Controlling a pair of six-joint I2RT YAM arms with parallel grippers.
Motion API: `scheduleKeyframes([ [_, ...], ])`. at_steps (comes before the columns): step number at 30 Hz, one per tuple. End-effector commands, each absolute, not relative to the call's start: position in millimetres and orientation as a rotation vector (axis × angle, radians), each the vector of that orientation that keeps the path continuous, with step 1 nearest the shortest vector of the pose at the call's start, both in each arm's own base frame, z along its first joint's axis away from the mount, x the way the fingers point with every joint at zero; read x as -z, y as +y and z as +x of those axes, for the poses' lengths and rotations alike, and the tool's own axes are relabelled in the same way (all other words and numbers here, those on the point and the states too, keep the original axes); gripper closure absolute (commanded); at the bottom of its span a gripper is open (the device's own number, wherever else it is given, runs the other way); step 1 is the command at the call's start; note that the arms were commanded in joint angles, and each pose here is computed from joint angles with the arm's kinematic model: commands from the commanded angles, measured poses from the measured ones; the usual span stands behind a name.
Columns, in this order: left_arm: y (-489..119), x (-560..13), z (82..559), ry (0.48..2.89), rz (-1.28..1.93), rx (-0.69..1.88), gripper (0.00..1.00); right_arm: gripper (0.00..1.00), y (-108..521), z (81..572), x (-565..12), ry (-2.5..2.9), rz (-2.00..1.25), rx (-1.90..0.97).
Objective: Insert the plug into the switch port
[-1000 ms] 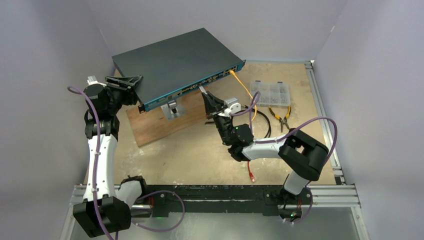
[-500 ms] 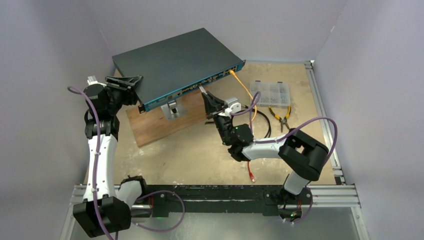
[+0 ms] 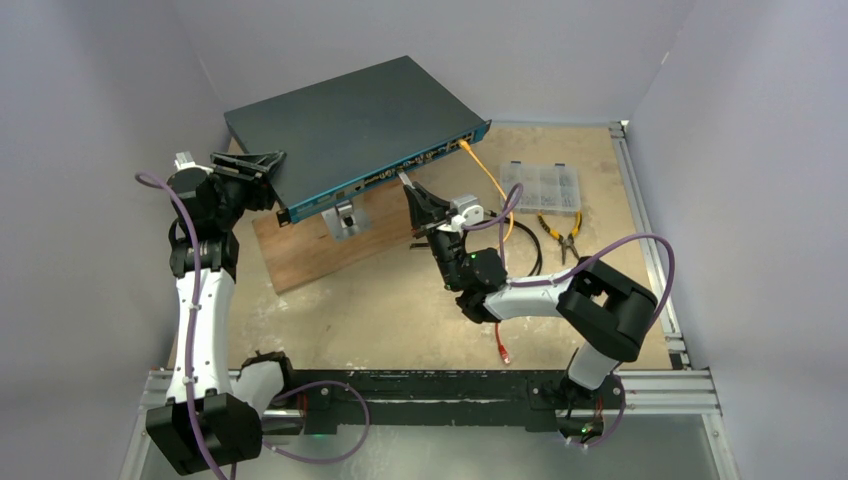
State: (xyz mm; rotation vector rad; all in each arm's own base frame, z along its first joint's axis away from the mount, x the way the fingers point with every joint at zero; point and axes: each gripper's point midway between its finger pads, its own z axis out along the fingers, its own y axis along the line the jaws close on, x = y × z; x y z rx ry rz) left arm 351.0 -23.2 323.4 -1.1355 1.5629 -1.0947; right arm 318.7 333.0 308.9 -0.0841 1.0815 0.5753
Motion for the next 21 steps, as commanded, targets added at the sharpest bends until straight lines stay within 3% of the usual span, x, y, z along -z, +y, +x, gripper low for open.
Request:
scheduleKeyframes([
  [1,-54.7,-324.7,342.7,1.649,-1.027,1.197,1.00,1.00,321.9,317.5,-329.5,1.044,-0.013,-0.600],
  [21,-55.1,-324.9,342.0,1.650,-1.022,1.196,1.00,1.00,321.9,317.2,-327.7,1.076,-0.067,-0.554],
])
